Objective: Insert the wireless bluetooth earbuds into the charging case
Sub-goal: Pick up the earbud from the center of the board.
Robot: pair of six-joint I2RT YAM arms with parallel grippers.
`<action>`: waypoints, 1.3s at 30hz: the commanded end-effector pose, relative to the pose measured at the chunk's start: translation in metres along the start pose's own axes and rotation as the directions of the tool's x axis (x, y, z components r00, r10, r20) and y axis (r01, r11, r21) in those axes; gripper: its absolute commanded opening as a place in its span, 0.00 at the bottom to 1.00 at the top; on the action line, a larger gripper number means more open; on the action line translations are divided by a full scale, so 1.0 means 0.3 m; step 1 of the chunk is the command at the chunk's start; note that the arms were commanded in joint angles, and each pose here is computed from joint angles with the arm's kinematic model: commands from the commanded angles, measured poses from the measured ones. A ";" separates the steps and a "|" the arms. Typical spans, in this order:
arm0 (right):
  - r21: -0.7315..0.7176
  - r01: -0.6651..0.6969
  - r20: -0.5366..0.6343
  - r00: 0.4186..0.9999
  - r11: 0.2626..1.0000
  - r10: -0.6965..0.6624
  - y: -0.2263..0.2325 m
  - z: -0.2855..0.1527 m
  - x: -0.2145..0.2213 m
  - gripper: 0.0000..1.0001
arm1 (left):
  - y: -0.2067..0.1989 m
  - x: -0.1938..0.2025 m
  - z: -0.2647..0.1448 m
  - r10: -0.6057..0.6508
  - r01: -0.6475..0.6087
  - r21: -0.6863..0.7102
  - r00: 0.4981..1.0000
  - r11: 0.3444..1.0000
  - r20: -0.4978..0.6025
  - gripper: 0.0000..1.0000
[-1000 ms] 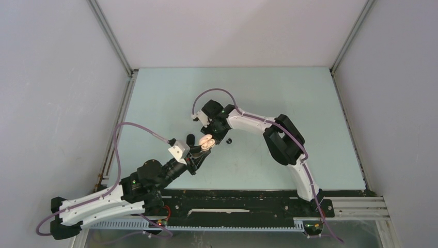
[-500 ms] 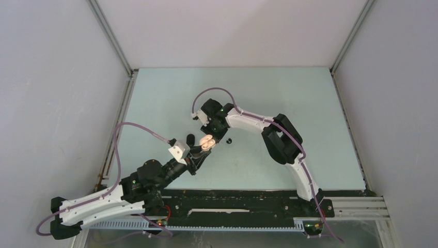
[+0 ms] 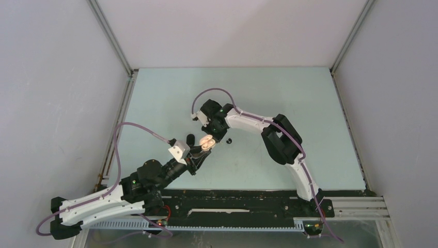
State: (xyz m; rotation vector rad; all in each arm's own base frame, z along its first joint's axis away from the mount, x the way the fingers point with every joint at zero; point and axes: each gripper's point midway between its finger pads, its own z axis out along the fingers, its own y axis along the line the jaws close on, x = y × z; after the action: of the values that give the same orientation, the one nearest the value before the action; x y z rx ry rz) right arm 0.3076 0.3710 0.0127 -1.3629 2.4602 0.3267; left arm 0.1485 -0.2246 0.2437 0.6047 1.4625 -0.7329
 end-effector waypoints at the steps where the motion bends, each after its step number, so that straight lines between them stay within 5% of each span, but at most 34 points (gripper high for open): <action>1: 0.009 0.009 0.000 1.000 1.000 -0.009 0.012 -0.017 -0.010 0.14 | -0.008 -0.026 0.003 0.005 -0.006 0.012 0.999 1.000 0.035 0.00; 9: 0.023 0.002 0.100 0.995 1.000 -0.005 -0.023 -0.157 -0.080 0.00 | -0.012 -0.027 0.002 -0.012 0.011 0.018 0.999 1.000 0.051 0.00; 18: -0.106 -0.063 0.323 0.942 0.992 0.094 -0.110 -0.518 -0.149 0.00 | -0.028 -0.030 0.016 -0.030 0.026 0.040 0.995 0.999 0.096 0.00; 23: -0.106 -0.011 0.531 0.845 0.994 0.066 -0.124 -0.763 -0.155 0.00 | -0.038 -0.035 0.032 -0.041 0.034 0.051 0.990 0.998 0.131 0.00; 29: -0.016 0.118 0.774 0.630 0.993 -0.062 -0.090 -1.113 -0.155 0.00 | -0.079 -0.067 0.072 -0.055 0.037 0.097 0.980 0.995 0.190 0.00; 36: -0.072 0.306 0.850 0.516 0.949 -0.102 0.120 -1.407 -0.106 0.00 | -0.163 -0.111 0.141 -0.051 0.008 0.190 0.973 0.982 0.225 0.00; 39: 0.002 0.382 0.889 0.422 0.924 -0.177 0.203 -1.514 -0.075 0.00 | -0.194 -0.127 0.166 -0.058 0.004 0.223 0.970 0.975 0.238 0.00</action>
State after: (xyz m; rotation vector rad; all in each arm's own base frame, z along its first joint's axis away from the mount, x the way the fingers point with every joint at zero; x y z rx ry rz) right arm 0.2456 0.2685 0.4035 -1.1007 1.4921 0.8840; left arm 0.1465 -0.2826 0.2303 0.6668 1.3531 -0.8684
